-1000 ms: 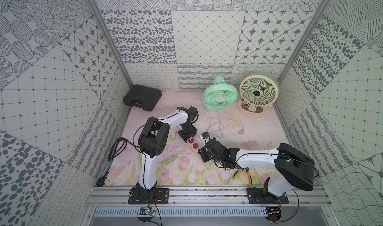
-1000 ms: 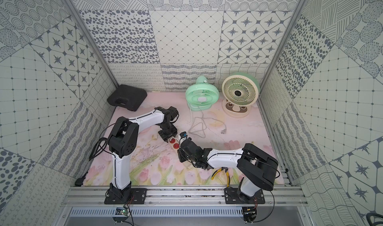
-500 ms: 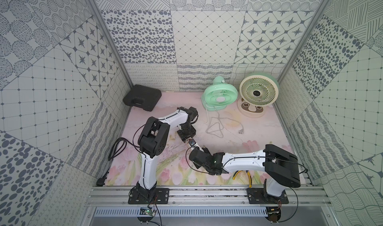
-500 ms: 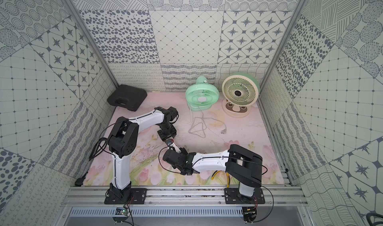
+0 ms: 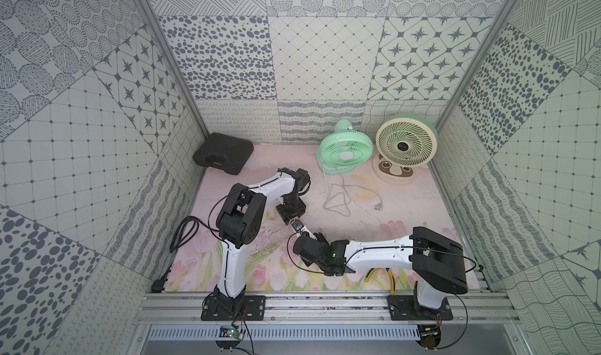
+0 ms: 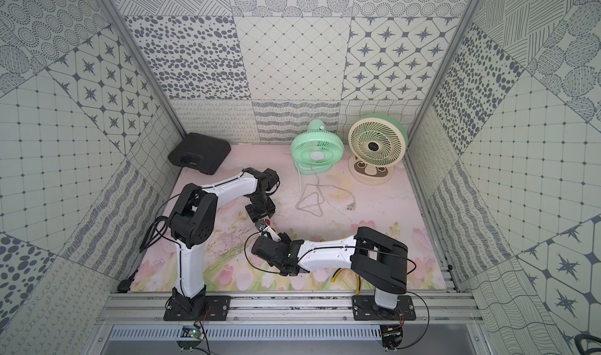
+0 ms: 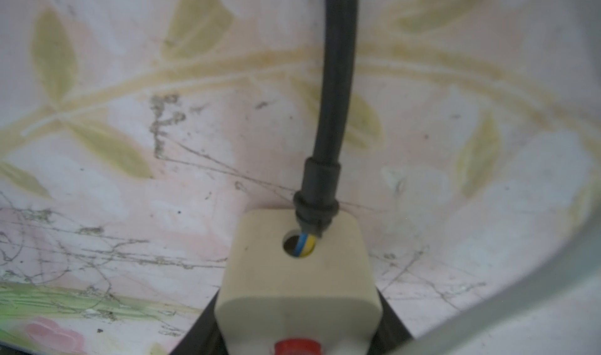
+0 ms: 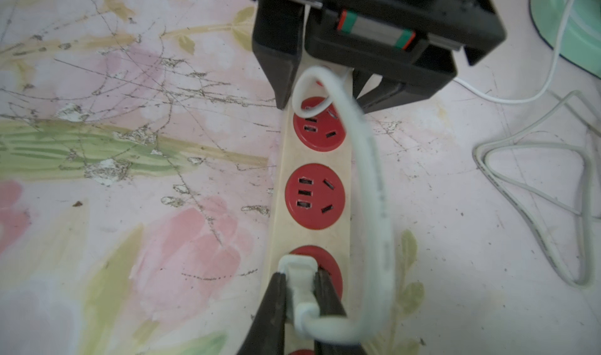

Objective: Unplug the desk fan from the power strip
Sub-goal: Remove the plug from the socket.

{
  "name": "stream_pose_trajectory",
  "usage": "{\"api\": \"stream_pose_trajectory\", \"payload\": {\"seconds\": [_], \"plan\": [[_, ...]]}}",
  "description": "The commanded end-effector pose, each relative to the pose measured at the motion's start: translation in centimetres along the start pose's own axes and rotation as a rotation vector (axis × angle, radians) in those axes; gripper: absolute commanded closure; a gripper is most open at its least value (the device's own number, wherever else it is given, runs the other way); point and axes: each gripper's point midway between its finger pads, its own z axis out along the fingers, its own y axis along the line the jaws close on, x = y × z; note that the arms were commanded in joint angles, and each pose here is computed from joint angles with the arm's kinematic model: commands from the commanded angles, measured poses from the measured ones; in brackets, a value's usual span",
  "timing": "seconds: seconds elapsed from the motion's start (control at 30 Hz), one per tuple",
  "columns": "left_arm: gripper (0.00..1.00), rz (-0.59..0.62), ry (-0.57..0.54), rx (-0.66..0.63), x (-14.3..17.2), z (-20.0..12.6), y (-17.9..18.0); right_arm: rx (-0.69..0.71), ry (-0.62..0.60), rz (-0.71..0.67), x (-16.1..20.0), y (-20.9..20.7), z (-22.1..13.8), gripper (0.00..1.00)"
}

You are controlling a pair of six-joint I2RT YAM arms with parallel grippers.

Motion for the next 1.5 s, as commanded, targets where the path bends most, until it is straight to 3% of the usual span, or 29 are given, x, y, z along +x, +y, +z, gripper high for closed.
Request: {"api": "stream_pose_trajectory", "payload": {"seconds": [0.0,0.27,0.6,0.73,1.27,1.47], "plan": [[1.0,-0.013,-0.061,-0.246,-0.9,0.7,5.3,-0.088,-0.055,0.125,-1.8,-0.3,-1.0,1.0],[1.0,-0.005,-0.073,-0.233,-1.1,1.0,5.1,-0.281,-0.053,0.446,-1.4,-3.0,-0.5,1.0],[1.0,0.02,-0.105,-0.154,-1.4,1.8,4.2,-0.317,-0.031,0.483,-0.7,-3.0,0.2,1.0],[1.0,0.027,-0.113,-0.128,-1.6,2.0,3.8,-0.266,-0.03,0.423,-0.4,-2.9,0.2,1.0],[1.0,0.058,-0.128,-0.061,-2.0,3.2,2.4,-0.02,-0.095,-0.086,-0.9,1.6,-0.9,1.0],[1.0,0.064,-0.134,-0.048,-2.0,3.1,2.3,0.0,-0.109,-0.128,-1.2,2.2,-1.1,1.0]]}}
